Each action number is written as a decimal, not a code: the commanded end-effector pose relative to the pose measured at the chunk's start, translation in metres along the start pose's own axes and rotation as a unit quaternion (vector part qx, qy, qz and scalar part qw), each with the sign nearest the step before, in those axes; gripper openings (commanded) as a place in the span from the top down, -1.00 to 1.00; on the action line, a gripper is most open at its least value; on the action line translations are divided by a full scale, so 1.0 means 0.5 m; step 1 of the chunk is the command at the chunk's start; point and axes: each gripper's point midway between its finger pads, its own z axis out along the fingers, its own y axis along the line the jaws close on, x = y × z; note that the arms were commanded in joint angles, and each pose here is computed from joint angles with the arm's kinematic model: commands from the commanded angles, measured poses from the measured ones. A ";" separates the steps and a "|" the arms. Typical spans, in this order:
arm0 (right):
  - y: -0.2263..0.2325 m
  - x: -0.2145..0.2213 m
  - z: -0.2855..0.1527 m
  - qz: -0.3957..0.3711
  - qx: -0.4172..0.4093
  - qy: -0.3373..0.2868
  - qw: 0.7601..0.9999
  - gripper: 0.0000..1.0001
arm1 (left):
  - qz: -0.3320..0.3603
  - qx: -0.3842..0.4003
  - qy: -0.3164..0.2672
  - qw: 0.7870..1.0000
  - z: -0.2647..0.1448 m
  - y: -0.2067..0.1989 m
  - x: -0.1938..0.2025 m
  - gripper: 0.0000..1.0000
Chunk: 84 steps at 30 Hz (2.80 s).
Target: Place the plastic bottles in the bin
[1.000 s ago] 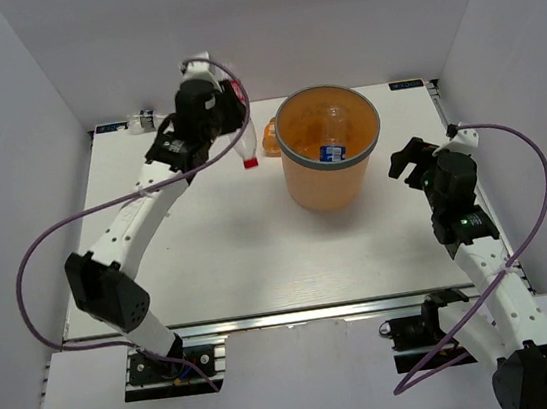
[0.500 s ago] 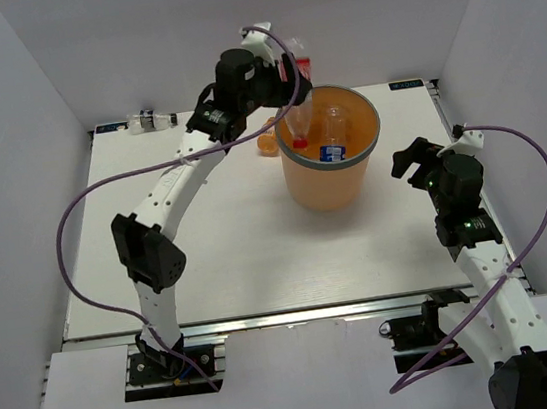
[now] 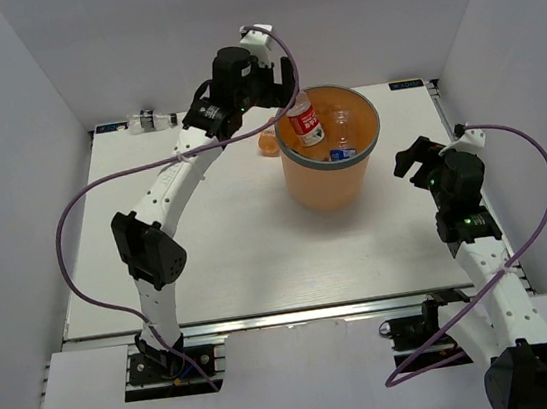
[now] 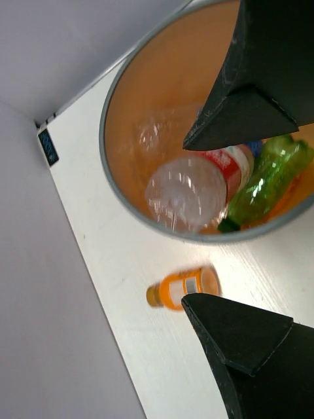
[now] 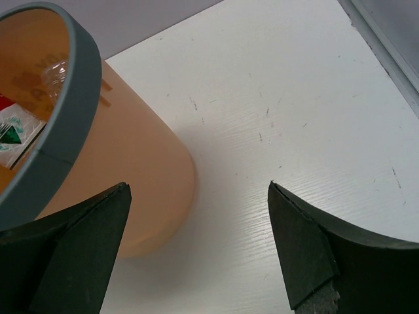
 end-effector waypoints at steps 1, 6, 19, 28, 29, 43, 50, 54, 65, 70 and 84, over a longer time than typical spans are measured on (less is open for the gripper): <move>0.011 -0.019 0.002 -0.013 -0.018 -0.013 1.000 -0.79 | 0.010 -0.047 -0.023 0.999 -0.038 0.093 -0.048 -0.96; 0.035 -0.021 -0.002 -0.018 -0.048 -0.002 0.999 -0.79 | -0.011 -0.004 -0.002 1.000 0.013 0.206 -0.003 -0.96; 0.044 -0.040 -0.022 -0.031 -0.056 -0.005 0.998 -0.79 | -0.043 0.061 0.060 0.995 0.177 0.240 0.191 -0.96; 0.046 -0.055 -0.037 -0.033 -0.059 -0.025 0.997 -0.79 | -0.088 0.049 0.066 0.993 0.285 0.278 0.311 -0.96; 0.044 -0.055 -0.035 -0.033 -0.057 -0.024 0.998 -0.79 | -0.091 0.055 0.069 0.992 0.294 0.278 0.331 -0.96; 0.015 -0.035 -0.014 -0.034 -0.022 -0.013 0.999 -0.79 | -0.123 0.105 0.102 0.982 0.306 0.248 0.430 -0.62; 0.019 -0.040 -0.014 -0.037 -0.026 -0.015 0.999 -0.79 | -0.104 0.063 0.061 0.991 0.279 0.266 0.327 0.14; 0.021 -0.047 -0.017 -0.037 -0.027 -0.020 0.999 -0.79 | -0.088 -0.005 0.022 0.996 0.225 0.295 0.209 0.35; 0.021 -0.055 -0.046 -0.038 -0.030 -0.033 0.998 -0.79 | -0.033 0.126 -0.115 0.985 -0.062 0.094 -0.048 0.24; 0.016 -0.054 -0.048 -0.038 -0.025 -0.036 0.998 -0.79 | 0.018 0.216 -0.080 0.973 -0.115 -0.076 -0.012 0.14; 0.017 -0.052 -0.046 -0.039 -0.026 -0.033 0.998 -0.79 | 0.035 0.113 -0.027 0.993 -0.115 -0.065 -0.004 -0.96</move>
